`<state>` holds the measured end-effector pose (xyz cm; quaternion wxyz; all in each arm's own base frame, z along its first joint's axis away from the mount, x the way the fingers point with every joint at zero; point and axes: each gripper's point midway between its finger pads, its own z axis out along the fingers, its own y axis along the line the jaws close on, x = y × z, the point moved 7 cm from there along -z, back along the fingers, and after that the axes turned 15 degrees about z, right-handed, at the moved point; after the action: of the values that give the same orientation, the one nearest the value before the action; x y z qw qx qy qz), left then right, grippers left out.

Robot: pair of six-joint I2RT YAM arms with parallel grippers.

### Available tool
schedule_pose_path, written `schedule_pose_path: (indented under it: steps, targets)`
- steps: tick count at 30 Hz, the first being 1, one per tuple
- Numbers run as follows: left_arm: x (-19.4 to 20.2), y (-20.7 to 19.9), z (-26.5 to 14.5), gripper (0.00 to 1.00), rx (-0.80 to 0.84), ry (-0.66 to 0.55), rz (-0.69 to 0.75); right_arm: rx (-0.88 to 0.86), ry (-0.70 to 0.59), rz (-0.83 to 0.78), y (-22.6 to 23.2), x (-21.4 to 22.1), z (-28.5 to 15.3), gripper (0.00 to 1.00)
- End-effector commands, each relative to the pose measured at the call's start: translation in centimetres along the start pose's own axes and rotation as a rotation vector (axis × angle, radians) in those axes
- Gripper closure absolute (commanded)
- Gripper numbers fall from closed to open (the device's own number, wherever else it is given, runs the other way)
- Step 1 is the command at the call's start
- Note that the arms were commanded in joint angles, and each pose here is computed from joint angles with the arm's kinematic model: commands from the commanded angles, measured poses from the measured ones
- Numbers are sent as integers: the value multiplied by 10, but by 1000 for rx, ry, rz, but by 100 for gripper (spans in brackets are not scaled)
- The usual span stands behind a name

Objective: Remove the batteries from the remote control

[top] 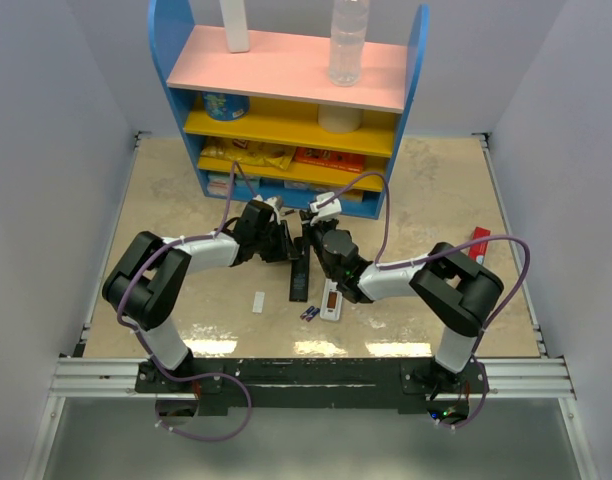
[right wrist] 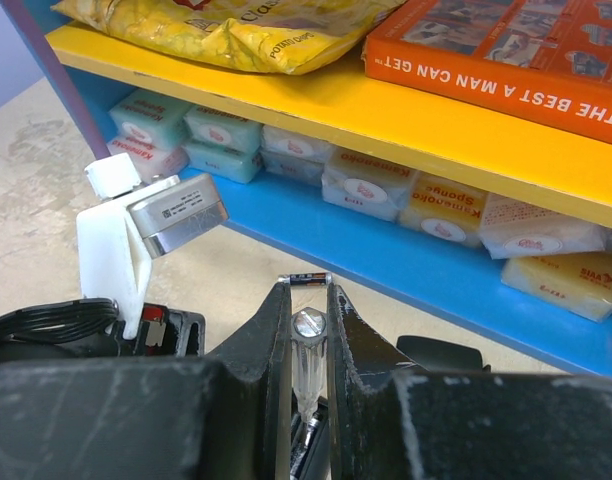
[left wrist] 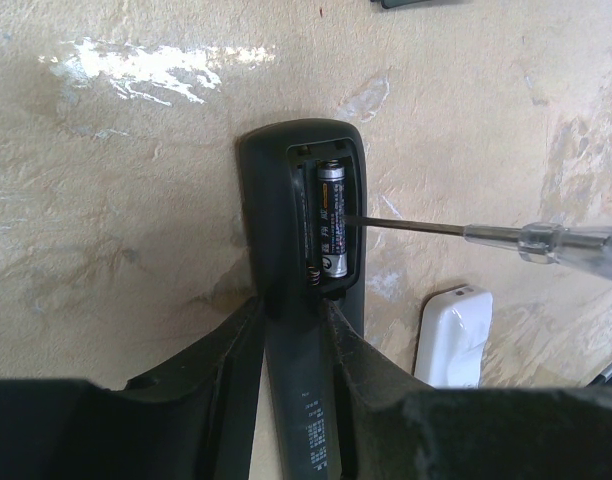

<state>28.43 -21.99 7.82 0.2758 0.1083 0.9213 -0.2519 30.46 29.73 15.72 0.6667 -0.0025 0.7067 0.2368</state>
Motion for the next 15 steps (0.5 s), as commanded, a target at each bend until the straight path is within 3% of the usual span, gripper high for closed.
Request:
schedule_pose_path:
  steps: [1,15]
  targets:
    - [6,7,4,68,-31,16,9,24,-5,-6,-6,6,-1,100]
    - [7,8,5,68,-33,15,4,44,-9,-43,-11,4,-4,100]
